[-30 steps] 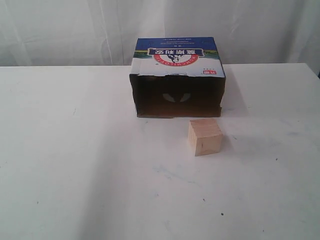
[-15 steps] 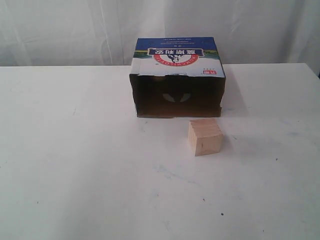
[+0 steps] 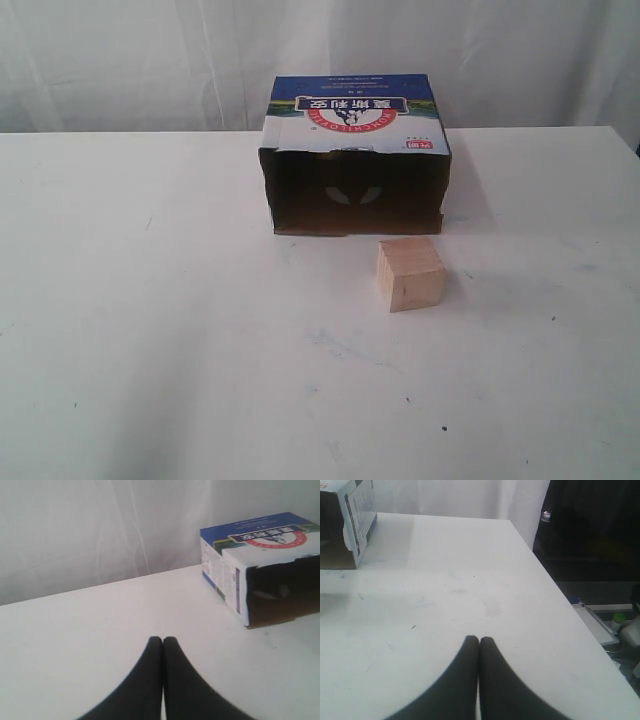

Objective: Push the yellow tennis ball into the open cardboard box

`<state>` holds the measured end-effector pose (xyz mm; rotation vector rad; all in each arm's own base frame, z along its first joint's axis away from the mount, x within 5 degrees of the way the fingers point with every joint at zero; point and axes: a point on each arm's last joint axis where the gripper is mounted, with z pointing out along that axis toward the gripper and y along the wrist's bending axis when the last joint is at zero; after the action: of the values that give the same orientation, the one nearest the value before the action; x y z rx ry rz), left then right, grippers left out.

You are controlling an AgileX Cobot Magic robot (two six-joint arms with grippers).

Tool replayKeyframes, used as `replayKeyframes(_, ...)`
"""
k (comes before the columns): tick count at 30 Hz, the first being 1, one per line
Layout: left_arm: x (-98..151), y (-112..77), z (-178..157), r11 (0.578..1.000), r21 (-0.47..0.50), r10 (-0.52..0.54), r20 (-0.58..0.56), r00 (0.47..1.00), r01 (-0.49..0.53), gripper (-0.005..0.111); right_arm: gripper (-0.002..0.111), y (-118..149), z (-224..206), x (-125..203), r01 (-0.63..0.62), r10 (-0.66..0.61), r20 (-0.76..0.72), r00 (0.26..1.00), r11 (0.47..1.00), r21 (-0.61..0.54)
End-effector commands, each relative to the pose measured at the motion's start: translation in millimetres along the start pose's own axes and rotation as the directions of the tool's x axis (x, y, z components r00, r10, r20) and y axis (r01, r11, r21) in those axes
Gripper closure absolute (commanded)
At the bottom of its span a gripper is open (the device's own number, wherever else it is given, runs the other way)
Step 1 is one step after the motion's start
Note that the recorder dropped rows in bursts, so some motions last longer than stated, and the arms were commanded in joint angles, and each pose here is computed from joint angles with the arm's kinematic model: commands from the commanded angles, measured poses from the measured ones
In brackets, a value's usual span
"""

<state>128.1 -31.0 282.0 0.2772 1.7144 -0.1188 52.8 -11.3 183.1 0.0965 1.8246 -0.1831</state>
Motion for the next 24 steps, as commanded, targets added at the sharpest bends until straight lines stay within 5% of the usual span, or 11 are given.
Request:
replayKeyframes(1, 3.1, 5.1, -1.2, 0.987, -0.056, 0.148, -0.026, 0.989, -0.149, 0.107, 0.108, -0.2, -0.3, 0.0, -0.003, 0.003, 0.007, 1.0, 1.0, 0.003)
replayKeyframes(7, -3.5, 3.5, -1.5, 0.841, -0.039, 0.539, -0.009, 0.842, -0.539, 0.107, 0.108, -0.2, -0.3, 0.0, -0.003, 0.003, 0.007, 1.0, 1.0, 0.003)
replayKeyframes(15, 3.1, -10.4, -8.6, 0.831, 0.132, 0.544, 0.006, 0.839, -0.54, 0.107, 0.108, -0.2, -0.3, 0.0, -0.003, 0.003, 0.007, 1.0, 1.0, 0.003)
replayKeyframes(19, 11.5, 0.7, -20.9, 0.976, 0.031, 0.219, -0.148, 0.965, -0.217, 0.107, 0.108, -0.2, -0.3, 0.0, -0.003, 0.003, 0.007, 1.0, 1.0, 0.003)
replayKeyframes(21, 20.9, 4.1, -26.6, 0.999, -0.043, 0.024, -0.165, 0.986, -0.032, 0.107, 0.108, -0.2, -0.3, 0.0, -0.003, 0.003, 0.007, 1.0, 1.0, 0.003)
replayKeyframes(24, 45.5, 4.6, -32.3, 0.995, -0.086, -0.065, -0.196, 0.978, 0.049, 0.107, 0.108, -0.2, -0.3, 0.0, -0.003, 0.003, 0.007, 1.0, 1.0, 0.003)
